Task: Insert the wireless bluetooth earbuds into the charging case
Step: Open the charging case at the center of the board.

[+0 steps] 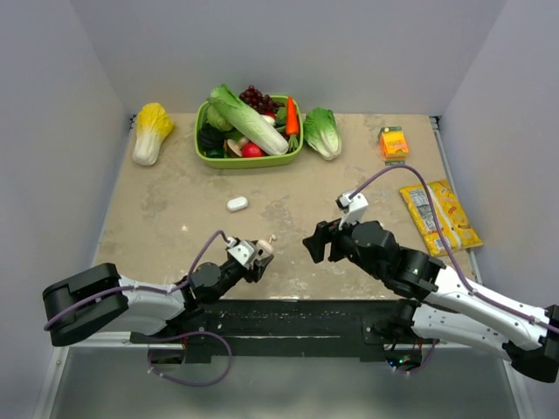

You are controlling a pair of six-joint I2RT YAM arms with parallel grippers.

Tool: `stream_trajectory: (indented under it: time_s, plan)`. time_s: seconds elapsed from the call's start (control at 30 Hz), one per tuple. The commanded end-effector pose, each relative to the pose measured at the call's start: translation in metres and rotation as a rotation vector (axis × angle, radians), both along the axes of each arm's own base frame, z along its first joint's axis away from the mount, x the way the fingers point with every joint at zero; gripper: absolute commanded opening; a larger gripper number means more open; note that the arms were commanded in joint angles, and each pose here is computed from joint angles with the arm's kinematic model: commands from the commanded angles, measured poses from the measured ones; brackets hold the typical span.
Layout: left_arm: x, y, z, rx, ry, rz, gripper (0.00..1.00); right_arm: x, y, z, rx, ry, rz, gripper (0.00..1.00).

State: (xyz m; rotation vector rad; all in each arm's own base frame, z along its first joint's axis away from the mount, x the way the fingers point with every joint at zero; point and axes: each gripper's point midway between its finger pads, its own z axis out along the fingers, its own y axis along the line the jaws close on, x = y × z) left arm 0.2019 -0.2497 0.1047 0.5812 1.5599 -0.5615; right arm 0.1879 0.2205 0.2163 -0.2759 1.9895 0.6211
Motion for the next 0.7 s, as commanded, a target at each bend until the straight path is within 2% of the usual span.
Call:
stream_trajectory:
  time_s: [0.0, 0.27, 0.47, 0.67]
  plan:
    - [-0.023, -0.001, 0.124, -0.326, -0.426, -0.125, 0.00, -0.016, 0.042, 0.038, 0.124, -0.034, 0.210, 0.76]
    - [-0.032, -0.013, 0.137, -0.301, -0.517, -0.201, 0.00, -0.013, 0.074, 0.008, 0.025, 0.046, 0.298, 0.81]
    - [-0.038, -0.020, 0.138, -0.300, -0.519, -0.237, 0.00, -0.003, 0.082, 0.006, 0.006, 0.035, 0.288, 0.82]
    - [-0.043, -0.030, 0.138, -0.267, -0.514, -0.263, 0.00, 0.003, 0.092, -0.020, -0.055, 0.078, 0.284, 0.81]
